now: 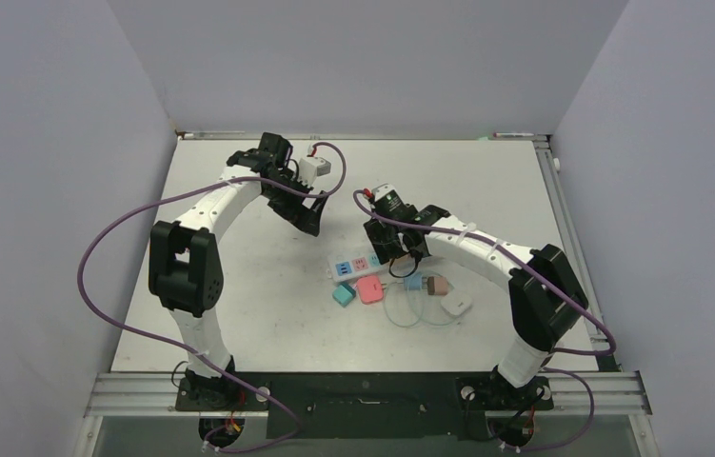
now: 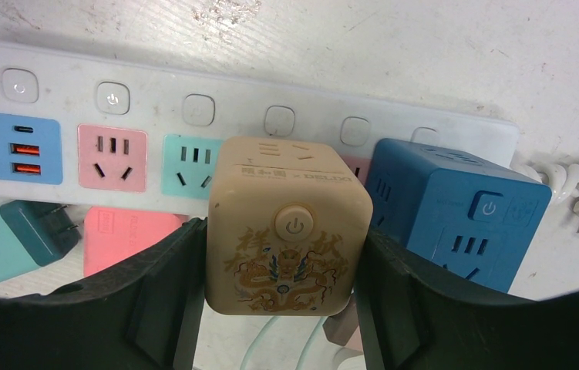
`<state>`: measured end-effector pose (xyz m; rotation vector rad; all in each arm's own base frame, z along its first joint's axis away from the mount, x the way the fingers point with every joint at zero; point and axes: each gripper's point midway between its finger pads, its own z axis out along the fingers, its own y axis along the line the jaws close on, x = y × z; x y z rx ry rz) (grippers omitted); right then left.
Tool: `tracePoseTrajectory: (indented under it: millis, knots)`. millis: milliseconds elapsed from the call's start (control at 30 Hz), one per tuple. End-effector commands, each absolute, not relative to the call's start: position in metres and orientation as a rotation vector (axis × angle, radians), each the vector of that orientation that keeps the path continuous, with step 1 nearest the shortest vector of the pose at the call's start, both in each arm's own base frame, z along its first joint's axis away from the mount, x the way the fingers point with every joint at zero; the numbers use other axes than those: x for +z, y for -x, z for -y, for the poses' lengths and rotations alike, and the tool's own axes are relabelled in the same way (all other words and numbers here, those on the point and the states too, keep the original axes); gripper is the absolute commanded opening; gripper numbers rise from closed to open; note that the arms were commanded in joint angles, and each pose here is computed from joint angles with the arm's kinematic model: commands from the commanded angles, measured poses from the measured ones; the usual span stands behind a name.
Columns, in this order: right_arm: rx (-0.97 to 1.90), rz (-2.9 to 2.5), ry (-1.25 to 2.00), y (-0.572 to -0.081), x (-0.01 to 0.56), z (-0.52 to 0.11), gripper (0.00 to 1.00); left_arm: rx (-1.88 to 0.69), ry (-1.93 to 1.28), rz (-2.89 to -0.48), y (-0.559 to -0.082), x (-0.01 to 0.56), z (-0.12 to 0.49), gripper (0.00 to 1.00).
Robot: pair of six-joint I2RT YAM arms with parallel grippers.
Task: Insert the plug
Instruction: Insert the plug into the socket.
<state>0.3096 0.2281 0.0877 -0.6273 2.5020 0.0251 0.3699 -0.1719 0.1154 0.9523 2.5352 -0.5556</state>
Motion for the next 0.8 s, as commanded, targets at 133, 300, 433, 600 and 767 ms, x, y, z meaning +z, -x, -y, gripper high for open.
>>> tracePoseTrajectory:
  millis: [133, 300, 433, 600, 767]
  knots:
    - [0.005, -2.499, 0.646, -0.312, 0.088, -0.230, 0.05, -0.546, -0.941, -2.483, -0.371, 0.137, 0.173, 0.96]
    - [-0.005, -2.532, 0.645, -0.313, 0.079, -0.226, 0.05, -0.550, -0.945, -2.480, -0.370, 0.138, 0.173, 0.96]
    - [0.012, -2.569, 0.621, -0.313, 0.073, -0.222, 0.05, -0.558, -0.950, -2.480, -0.369, 0.137, 0.174, 0.96]
    - [0.003, -2.615, 0.613, -0.310, 0.063, -0.215, 0.05, -0.563, -0.958, -2.478, -0.367, 0.138, 0.174, 0.96]
    - [-0.003, -2.648, 0.617, -0.305, 0.052, -0.211, 0.05, -0.570, -0.961, -2.467, -0.367, 0.141, 0.175, 0.96]
